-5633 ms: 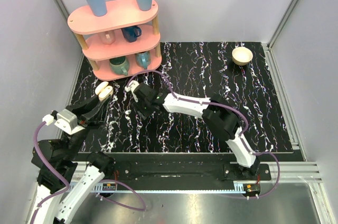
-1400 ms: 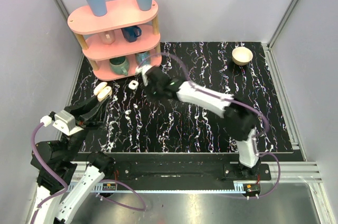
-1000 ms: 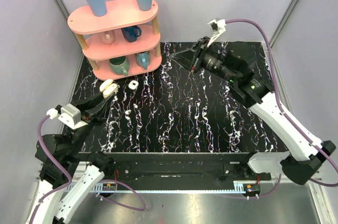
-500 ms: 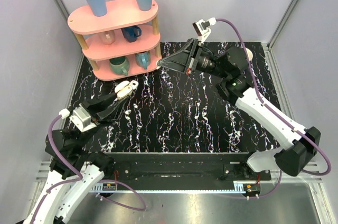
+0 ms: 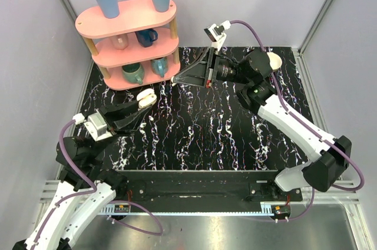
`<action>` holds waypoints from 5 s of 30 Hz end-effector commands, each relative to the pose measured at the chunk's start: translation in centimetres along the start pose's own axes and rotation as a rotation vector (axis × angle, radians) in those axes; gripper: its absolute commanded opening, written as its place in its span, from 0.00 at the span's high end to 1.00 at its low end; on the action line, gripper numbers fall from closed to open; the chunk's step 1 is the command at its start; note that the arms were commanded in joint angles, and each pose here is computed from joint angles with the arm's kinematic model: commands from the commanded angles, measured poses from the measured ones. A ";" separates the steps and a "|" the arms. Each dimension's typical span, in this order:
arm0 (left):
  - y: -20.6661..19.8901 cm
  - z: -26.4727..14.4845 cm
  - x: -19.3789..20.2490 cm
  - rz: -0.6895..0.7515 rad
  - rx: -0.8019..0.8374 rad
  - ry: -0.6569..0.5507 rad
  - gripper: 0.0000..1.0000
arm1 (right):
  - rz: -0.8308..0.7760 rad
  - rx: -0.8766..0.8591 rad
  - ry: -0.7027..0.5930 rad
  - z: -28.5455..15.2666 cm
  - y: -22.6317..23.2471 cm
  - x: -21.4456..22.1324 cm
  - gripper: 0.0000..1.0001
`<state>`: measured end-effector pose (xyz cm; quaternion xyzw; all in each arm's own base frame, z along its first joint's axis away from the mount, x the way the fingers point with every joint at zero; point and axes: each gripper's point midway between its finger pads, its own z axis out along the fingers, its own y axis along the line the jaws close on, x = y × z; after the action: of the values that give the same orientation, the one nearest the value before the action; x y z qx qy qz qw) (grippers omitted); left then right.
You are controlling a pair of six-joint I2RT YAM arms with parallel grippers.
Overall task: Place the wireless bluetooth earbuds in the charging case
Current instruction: Insert the right earbud into the right side groove of the charging case, then close the charging case with the earbuds.
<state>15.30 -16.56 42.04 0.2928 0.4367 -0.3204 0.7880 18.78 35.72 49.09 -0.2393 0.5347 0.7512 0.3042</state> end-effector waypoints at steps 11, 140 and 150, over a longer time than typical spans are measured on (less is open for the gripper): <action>-0.4 1.4 -1.6 0.008 0.053 -0.074 1.00 | -0.025 -0.092 0.062 1.3 1.3 0.8 0.80; -2.1 2.0 -1.8 -0.062 0.160 -0.091 1.00 | -0.401 0.255 0.183 5.6 -4.9 0.6 0.57; -1.8 2.5 -0.9 -0.070 0.152 -0.075 1.00 | -0.421 0.266 0.209 5.0 -4.6 1.6 0.57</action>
<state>15.38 -19.16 42.39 0.3191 0.4168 -0.3844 0.7594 22.40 42.79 43.99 -0.3609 0.6261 0.5611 0.4036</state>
